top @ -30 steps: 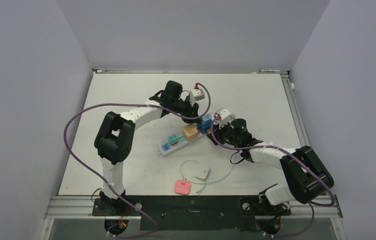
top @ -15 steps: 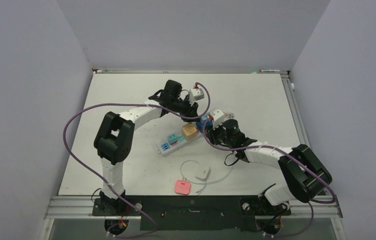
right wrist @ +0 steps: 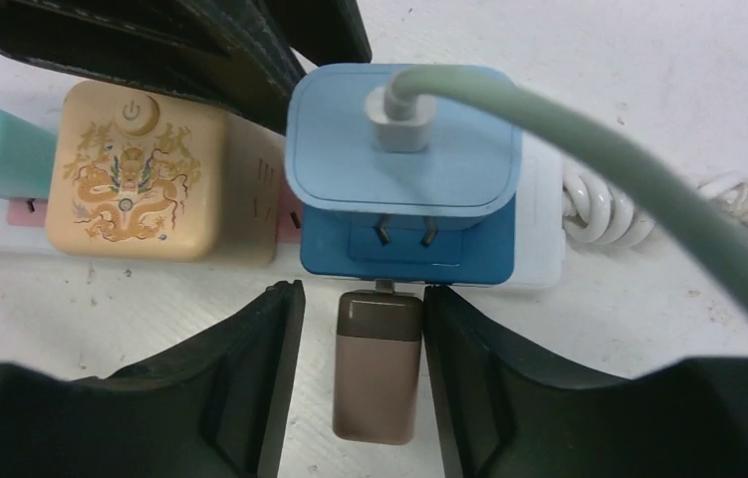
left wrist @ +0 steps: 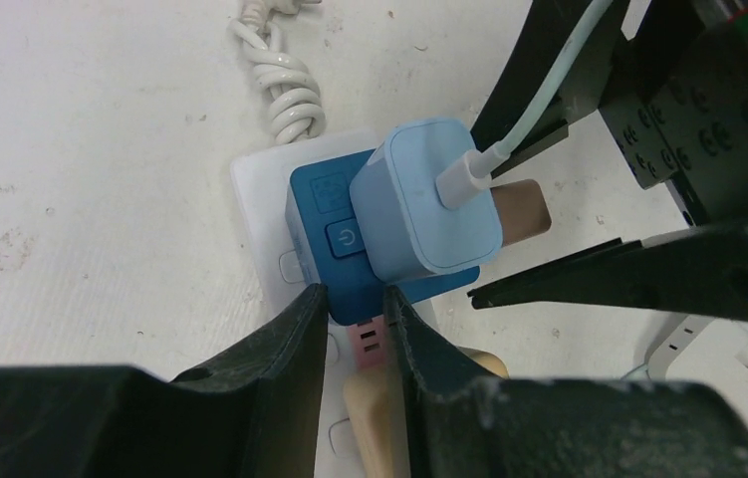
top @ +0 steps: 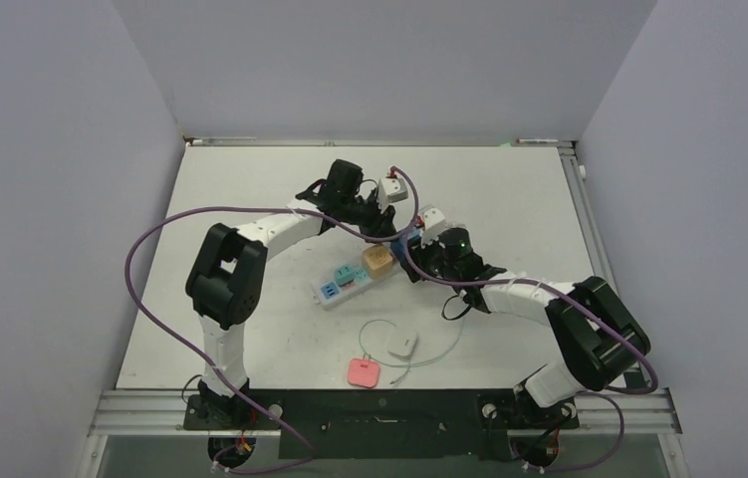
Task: Insert the plug
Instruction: Insert the plug into the socket.
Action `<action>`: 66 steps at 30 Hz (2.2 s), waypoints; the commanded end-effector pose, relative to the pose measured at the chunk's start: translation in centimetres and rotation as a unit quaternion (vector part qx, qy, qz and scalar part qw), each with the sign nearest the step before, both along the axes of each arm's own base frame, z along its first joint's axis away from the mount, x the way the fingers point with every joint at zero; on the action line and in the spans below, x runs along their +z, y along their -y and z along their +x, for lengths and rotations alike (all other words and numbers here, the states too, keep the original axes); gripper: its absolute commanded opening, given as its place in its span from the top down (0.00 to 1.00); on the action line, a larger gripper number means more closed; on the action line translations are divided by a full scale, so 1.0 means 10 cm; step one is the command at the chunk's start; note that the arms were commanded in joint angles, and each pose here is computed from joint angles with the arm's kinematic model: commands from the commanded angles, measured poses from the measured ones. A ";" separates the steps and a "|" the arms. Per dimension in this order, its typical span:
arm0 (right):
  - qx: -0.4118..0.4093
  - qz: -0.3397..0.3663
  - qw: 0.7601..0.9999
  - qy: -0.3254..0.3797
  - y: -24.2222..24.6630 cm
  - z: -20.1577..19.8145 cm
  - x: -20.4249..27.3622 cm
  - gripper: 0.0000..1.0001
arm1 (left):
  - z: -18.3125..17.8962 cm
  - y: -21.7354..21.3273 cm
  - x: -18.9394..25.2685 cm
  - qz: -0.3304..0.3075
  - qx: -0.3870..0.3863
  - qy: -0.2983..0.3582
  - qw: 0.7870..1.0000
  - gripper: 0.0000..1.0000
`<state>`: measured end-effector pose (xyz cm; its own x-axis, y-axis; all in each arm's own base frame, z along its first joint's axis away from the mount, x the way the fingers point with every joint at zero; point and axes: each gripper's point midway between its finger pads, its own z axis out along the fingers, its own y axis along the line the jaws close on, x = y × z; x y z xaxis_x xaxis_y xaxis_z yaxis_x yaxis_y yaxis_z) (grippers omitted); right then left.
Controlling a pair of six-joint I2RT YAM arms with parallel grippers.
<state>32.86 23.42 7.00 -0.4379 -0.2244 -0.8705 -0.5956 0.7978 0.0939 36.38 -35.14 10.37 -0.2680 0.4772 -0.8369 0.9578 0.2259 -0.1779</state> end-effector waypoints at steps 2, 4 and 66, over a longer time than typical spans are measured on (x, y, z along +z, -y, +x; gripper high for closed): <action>0.004 0.088 0.990 0.113 -0.27 0.22 0.81 0.43 | -0.94 0.04 -0.46 0.044 -0.069 -0.168 0.982 0.79; 0.001 0.086 0.990 0.115 -0.24 0.18 0.84 0.39 | -0.88 0.05 -0.41 0.038 -0.062 -0.166 0.984 0.79; -0.130 0.156 0.973 -0.105 0.36 -1.31 0.16 0.95 | 0.49 -0.46 1.07 0.039 0.095 -0.003 0.995 0.04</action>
